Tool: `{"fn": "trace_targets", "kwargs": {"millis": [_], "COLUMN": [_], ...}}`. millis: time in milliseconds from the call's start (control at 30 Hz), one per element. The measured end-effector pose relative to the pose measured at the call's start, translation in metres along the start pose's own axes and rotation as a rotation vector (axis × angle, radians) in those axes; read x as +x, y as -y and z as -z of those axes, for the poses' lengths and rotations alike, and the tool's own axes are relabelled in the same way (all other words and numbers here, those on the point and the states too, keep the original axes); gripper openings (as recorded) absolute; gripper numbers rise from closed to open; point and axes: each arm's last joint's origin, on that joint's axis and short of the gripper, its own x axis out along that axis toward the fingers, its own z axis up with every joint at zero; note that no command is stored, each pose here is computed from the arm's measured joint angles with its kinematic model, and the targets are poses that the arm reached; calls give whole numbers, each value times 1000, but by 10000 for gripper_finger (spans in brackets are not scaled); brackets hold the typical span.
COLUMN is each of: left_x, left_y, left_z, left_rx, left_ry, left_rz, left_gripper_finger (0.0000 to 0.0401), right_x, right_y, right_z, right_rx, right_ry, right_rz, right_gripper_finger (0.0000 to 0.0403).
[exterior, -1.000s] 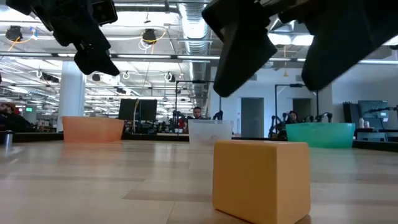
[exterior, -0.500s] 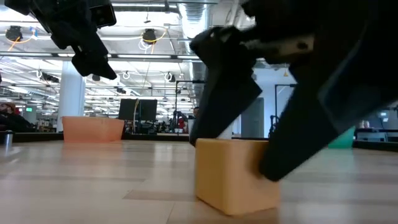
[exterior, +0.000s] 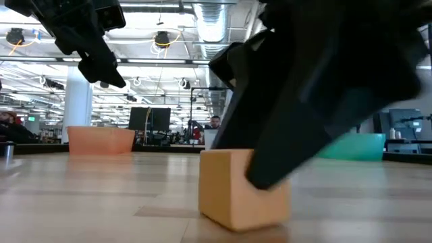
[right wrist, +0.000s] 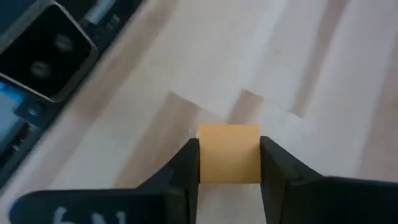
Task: Sort & place blocks by color
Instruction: Put the orange square block into the orange bin
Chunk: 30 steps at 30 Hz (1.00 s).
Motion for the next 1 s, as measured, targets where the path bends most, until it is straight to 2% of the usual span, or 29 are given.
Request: {"fn": "trace_targets", "kwargs": {"millis": [133, 300, 467, 600, 767, 1000], "left_x": [0, -6, -19, -38, -63, -82], "left_y": [0, 0, -9, -19, -29, -35], "left_z": [0, -2, -2, 2, 8, 11], "left_rx": [-8, -89, -271, -345, -427, -567], "left_ry": [-3, 31, 135, 218, 292, 442], "left_rz": [5, 2, -158, -272, -324, -360], "left_gripper_finger": [303, 303, 303, 303, 303, 303], "right_x": [-16, -63, -106, -125, -131, -102], "right_y": [24, 80, 161, 231, 311, 408], "right_z": [-5, -18, -21, -10, -17, -27], "right_rx": [25, 25, 84, 176, 240, 433], "right_ry": [-18, -3, 103, 202, 395, 510], "right_rz": [32, 118, 275, 409, 485, 479], "right_gripper_finger": [115, 115, 115, 115, 115, 115]}}
